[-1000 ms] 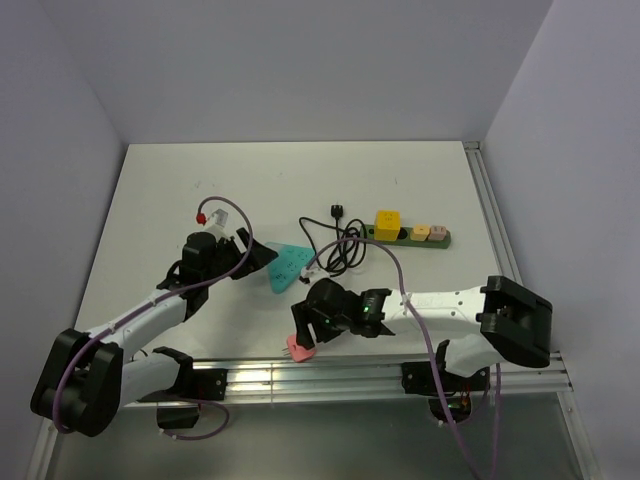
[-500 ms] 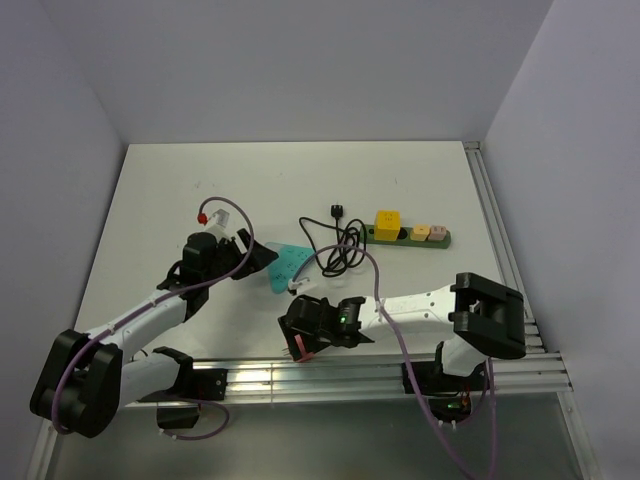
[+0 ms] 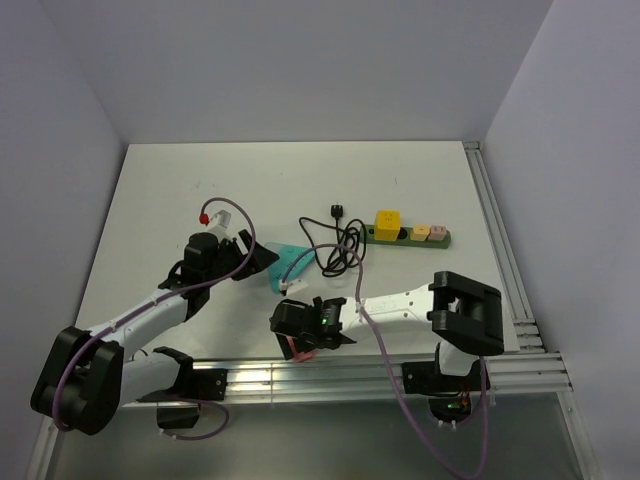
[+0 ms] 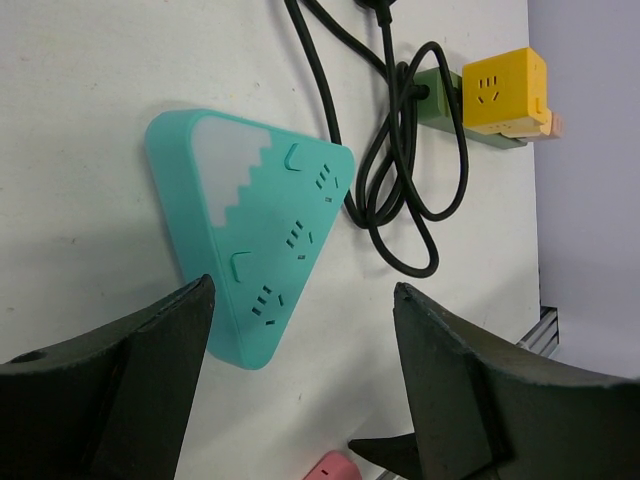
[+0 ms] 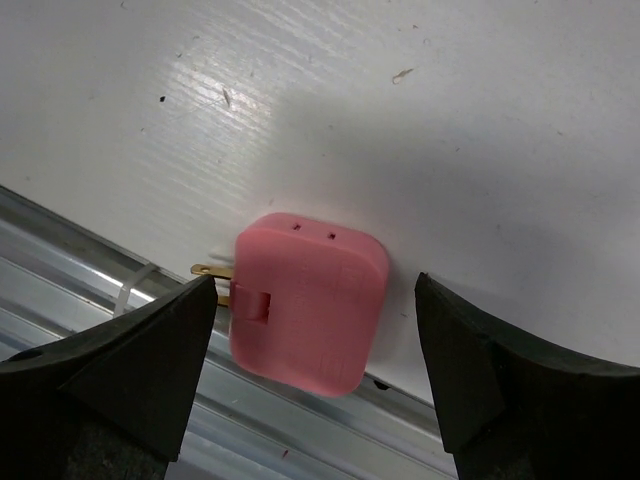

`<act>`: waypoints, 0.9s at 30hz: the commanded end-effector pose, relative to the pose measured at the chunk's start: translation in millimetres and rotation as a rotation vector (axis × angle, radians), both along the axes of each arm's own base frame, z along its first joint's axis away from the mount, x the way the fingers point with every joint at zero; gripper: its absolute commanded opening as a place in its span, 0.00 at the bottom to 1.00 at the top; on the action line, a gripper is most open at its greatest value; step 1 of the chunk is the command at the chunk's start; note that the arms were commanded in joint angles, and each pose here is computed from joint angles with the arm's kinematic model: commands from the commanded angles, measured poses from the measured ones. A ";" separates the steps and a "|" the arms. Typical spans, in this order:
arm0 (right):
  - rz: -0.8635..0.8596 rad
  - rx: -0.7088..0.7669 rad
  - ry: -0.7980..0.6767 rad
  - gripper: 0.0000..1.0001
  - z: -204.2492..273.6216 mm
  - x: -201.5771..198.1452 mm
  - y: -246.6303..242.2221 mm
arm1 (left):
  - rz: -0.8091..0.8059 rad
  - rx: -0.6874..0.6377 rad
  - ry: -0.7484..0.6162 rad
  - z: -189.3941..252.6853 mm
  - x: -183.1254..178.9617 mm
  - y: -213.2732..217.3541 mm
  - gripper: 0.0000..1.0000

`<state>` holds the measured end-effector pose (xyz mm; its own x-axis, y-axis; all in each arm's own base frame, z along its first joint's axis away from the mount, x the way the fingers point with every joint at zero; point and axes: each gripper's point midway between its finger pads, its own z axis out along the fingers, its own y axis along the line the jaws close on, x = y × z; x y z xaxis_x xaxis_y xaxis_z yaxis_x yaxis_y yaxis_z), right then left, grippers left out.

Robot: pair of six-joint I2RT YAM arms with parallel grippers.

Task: Insert the plug
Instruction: Pick up the plug from the center of the board.

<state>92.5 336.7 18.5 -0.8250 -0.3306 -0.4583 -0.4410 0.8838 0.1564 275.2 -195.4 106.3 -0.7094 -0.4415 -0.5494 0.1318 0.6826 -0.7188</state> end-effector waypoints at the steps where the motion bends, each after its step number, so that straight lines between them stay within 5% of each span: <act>1: -0.032 -0.050 -0.036 0.87 -0.7 6.4 -2.9 | -0.021 -0.008 -0.053 15.6 6.5 -5.4 0.77; 10: -0.007 -0.100 -0.014 0.83 -16.8 -0.5 -6.8 | -0.024 -0.008 -0.055 16.3 6.1 -6.3 0.77; 19: 0.026 0.049 -0.001 0.71 9.0 -8.0 -0.7 | -0.025 -0.004 -0.049 13.9 6.1 -6.3 0.77; 22: 0.061 0.097 0.044 0.60 12.0 -17.0 3.0 | -0.029 -0.006 -0.050 14.3 6.2 -7.1 0.77; 23: 0.072 0.102 0.058 0.47 11.8 -19.4 3.9 | -0.028 -0.006 -0.050 14.3 6.4 -6.9 0.77; 27: 0.092 0.108 0.078 0.25 6.2 -22.9 6.0 | -0.033 -0.005 -0.051 14.3 5.8 -7.7 0.77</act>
<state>74.4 335.2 20.9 -0.8305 -0.3540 -0.4299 -0.4810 0.8451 0.2333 274.2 -196.7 104.7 -0.7146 -0.4363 -0.5468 0.1324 0.6832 -0.7181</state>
